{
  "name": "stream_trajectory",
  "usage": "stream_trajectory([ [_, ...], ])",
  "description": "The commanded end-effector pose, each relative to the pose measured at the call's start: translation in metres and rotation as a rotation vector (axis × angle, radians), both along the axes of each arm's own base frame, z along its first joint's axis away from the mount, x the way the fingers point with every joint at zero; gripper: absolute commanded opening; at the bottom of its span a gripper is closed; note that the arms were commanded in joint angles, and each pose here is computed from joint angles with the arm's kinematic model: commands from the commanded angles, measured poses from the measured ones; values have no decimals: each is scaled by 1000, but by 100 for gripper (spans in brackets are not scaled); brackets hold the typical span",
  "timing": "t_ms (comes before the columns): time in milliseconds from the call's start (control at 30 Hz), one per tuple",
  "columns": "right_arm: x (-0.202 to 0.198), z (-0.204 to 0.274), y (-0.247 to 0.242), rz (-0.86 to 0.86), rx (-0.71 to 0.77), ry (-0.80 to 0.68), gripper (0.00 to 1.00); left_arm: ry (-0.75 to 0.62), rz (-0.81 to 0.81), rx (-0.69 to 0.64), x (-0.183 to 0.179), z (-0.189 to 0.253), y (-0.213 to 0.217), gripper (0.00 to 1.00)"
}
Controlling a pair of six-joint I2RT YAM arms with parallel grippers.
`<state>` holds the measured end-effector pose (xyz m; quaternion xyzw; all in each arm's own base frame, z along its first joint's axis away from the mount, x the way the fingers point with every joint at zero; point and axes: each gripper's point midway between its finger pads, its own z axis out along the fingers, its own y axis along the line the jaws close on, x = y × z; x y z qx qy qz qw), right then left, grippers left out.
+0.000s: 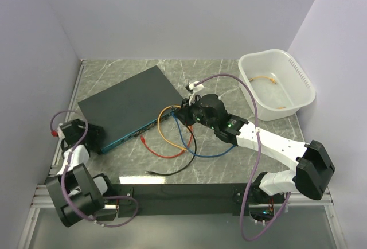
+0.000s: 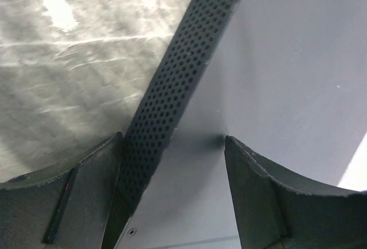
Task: Insert the plug into the switch port
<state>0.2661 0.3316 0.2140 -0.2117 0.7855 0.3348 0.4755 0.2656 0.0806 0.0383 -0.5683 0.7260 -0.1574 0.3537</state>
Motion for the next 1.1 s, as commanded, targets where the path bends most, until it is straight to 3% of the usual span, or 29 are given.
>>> stream_trajectory([
  [0, -1, 11, 0, 2, 24, -6, 0, -104, -155, -95, 24, 10, -63, 76],
  [300, -1, 1, -1, -7, -1, 19, 0, -176, -257, -196, 34, 25, -136, 77],
  [500, 1, -17, 8, 15, -34, 60, 0, -187, -296, -198, 30, 37, -149, 78],
  [667, 3, -49, 22, 48, -90, 120, 0, -169, -257, 19, 33, 55, -117, 81],
  [800, 1, -75, 36, 90, -152, 155, 0, -231, -259, 116, 43, 88, -100, 83],
  [1067, -4, -119, 71, 154, -305, 175, 0, -417, -333, 296, 110, 152, -77, 85],
])
